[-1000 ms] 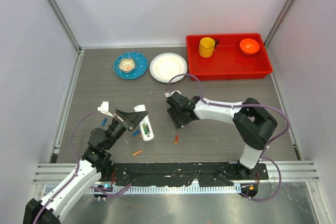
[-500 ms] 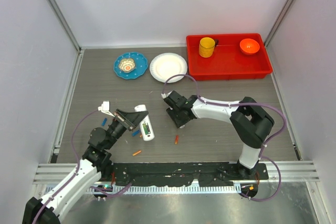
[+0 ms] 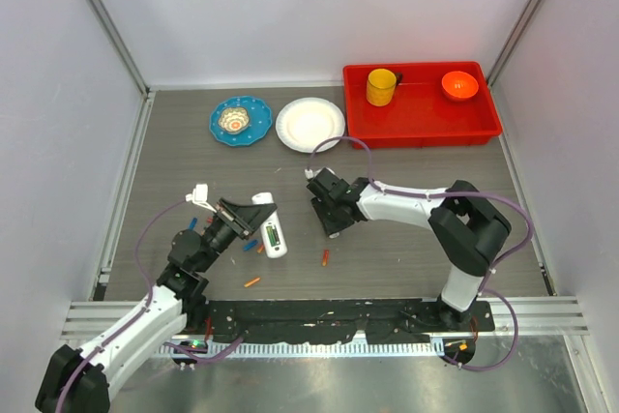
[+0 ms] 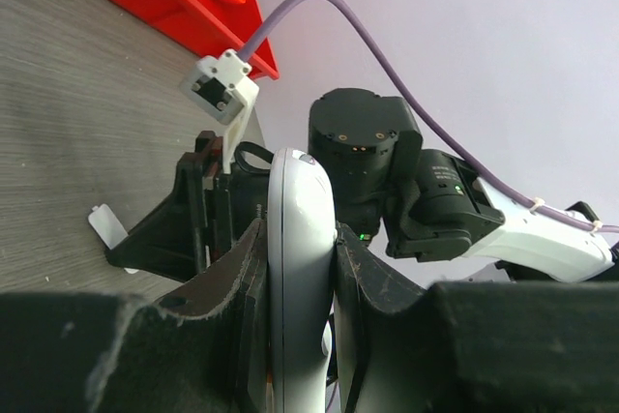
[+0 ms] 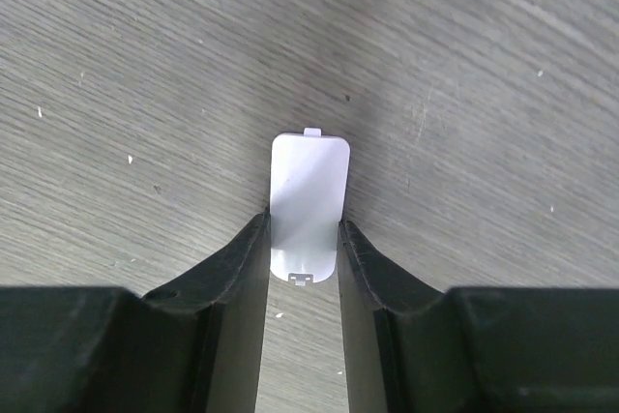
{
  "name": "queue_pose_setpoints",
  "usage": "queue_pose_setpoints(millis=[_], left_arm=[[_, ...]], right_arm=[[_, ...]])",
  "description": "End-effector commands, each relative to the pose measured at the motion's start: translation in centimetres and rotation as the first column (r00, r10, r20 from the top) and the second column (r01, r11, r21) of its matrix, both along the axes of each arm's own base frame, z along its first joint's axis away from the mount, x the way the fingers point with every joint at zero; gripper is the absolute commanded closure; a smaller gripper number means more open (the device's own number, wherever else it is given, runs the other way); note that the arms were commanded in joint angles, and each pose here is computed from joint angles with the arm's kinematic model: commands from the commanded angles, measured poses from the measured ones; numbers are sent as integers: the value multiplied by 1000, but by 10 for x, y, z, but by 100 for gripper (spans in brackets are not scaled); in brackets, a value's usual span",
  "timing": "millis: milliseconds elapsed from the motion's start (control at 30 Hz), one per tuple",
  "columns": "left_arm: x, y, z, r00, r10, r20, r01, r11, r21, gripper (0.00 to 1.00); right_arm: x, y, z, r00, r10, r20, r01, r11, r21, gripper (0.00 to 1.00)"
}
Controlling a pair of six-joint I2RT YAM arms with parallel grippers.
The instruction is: Load the batteries into the remote control
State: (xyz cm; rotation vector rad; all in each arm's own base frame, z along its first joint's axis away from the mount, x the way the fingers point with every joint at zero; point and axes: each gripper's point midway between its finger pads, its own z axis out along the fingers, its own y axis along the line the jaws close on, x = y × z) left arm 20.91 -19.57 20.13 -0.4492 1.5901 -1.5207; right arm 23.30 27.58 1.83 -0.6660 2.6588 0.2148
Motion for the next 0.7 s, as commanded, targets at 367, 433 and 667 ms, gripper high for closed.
queue_pose_setpoints(millis=[367, 433, 667], left_arm=[[29, -10, 23, 998, 30, 56, -26, 998, -57, 100], [33, -12, 31, 997, 32, 77, -25, 996, -85, 100], [49, -23, 30, 998, 17, 56, -10, 993, -116, 100]], right_arm=[[-32, -5, 129, 995, -91, 44, 78, 970, 231, 93], [-43, -8, 147, 996, -76, 43, 64, 969, 239, 97], [-70, 9, 184, 1000, -4, 13, 0, 952, 306, 99]])
